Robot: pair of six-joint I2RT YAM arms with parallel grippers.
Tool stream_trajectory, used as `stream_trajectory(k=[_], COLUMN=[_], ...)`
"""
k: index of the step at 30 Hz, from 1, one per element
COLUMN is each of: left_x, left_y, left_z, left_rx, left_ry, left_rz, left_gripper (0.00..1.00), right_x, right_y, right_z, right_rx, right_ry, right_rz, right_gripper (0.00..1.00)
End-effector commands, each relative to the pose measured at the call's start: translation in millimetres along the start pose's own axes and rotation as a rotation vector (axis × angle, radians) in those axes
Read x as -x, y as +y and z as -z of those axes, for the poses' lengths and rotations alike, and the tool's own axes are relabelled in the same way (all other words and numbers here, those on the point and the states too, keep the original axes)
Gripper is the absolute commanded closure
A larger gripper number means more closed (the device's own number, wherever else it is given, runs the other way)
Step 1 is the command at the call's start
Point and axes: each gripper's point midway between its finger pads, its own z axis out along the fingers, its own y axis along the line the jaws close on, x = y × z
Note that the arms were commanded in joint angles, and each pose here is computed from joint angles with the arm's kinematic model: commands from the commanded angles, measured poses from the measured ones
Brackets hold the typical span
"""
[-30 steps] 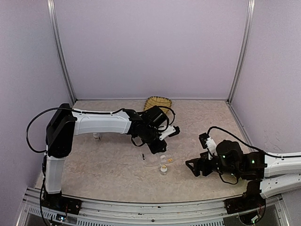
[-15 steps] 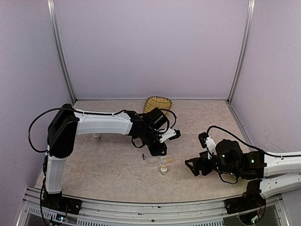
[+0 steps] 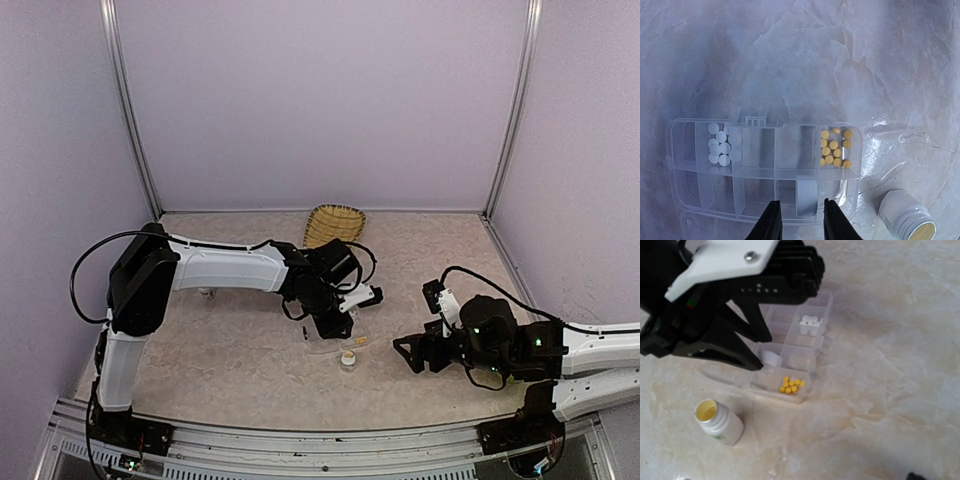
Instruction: Sort the pills into containers
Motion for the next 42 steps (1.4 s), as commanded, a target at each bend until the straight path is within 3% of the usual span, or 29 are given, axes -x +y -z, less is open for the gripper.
stream_trajectory(k=[1,14,37,42], left_x=[-6,-4,30,35], left_y=[-1,0,6,13], left_z=[-8,-8,26,38], left_rx=[-0.005,-0.004,0.027,0.025], left_ry=[0.029,0.022,-0.099,-0.136], left_rz=[-0.01,-0.005,0.017,0.076], left_gripper=[0.71,0.8,0.89,0.9], right_x=[6,6,12,11], right_y=[-1,0,1,0], right_z=[1,1,4,5], right_rx=[0.006,0.011,0.011,0.008], right_ry=[-0.026,-0.026,-0.036,-0.038], right_rz=[-0.016,-0.017,-0.012,-0.015], right_gripper=[0.09,0.09,0.09,0.09])
